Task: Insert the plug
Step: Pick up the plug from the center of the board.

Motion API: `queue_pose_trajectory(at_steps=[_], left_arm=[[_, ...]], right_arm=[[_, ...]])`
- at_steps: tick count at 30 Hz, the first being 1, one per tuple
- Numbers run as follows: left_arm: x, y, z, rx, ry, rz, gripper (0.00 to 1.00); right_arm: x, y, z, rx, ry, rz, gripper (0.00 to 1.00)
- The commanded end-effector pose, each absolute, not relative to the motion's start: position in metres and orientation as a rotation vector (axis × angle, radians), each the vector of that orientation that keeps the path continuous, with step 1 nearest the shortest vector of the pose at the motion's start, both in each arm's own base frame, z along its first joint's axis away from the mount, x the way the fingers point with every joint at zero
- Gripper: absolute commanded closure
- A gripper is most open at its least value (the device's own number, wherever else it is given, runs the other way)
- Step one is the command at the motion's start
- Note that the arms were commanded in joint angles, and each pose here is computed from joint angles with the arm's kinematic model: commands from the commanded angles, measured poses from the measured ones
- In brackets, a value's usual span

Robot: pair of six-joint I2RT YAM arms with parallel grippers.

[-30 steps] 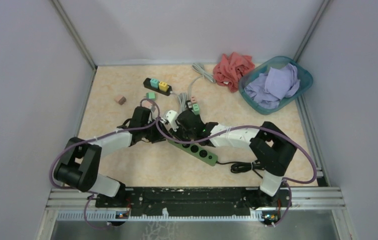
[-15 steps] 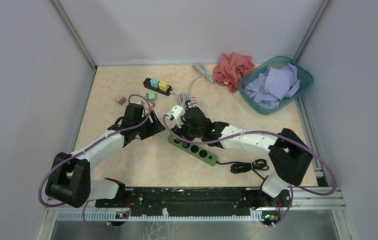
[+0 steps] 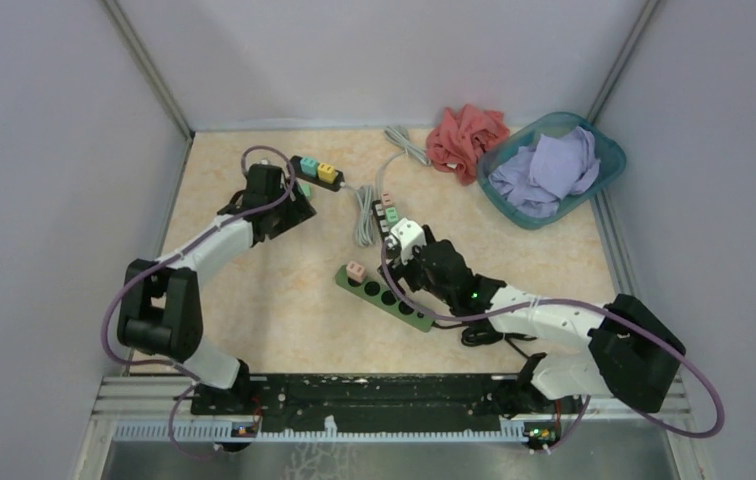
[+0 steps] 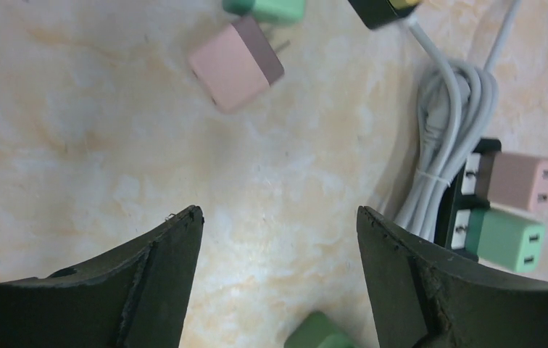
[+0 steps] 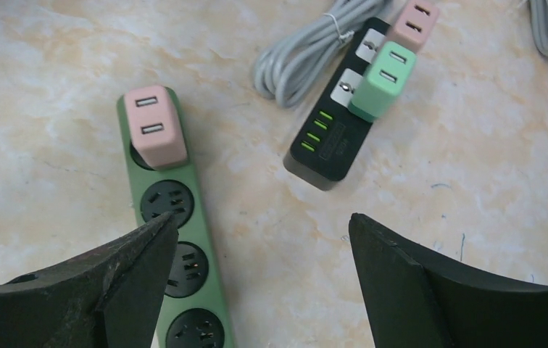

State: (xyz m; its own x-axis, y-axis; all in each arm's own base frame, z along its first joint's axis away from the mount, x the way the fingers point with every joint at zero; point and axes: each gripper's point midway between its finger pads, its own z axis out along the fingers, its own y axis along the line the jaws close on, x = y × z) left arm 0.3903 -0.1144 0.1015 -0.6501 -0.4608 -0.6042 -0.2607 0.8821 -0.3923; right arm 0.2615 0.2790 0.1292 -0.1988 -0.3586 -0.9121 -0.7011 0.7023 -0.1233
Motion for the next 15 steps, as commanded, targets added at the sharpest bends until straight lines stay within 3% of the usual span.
queue_pose_trajectory(at_steps=[1,15], left_arm=[[0.418,-0.090,0.103,-0.536,2.277,-0.230,0.17],[0.493,-0.046,0.075,-0.342,2.306,-0.017,0.11]], right_arm=[[0.278,0.269,0.173,-0.604,1.642,0.404,0.13],[0.279,0.255,0.163,-0.509,1.593,0.393,0.12]])
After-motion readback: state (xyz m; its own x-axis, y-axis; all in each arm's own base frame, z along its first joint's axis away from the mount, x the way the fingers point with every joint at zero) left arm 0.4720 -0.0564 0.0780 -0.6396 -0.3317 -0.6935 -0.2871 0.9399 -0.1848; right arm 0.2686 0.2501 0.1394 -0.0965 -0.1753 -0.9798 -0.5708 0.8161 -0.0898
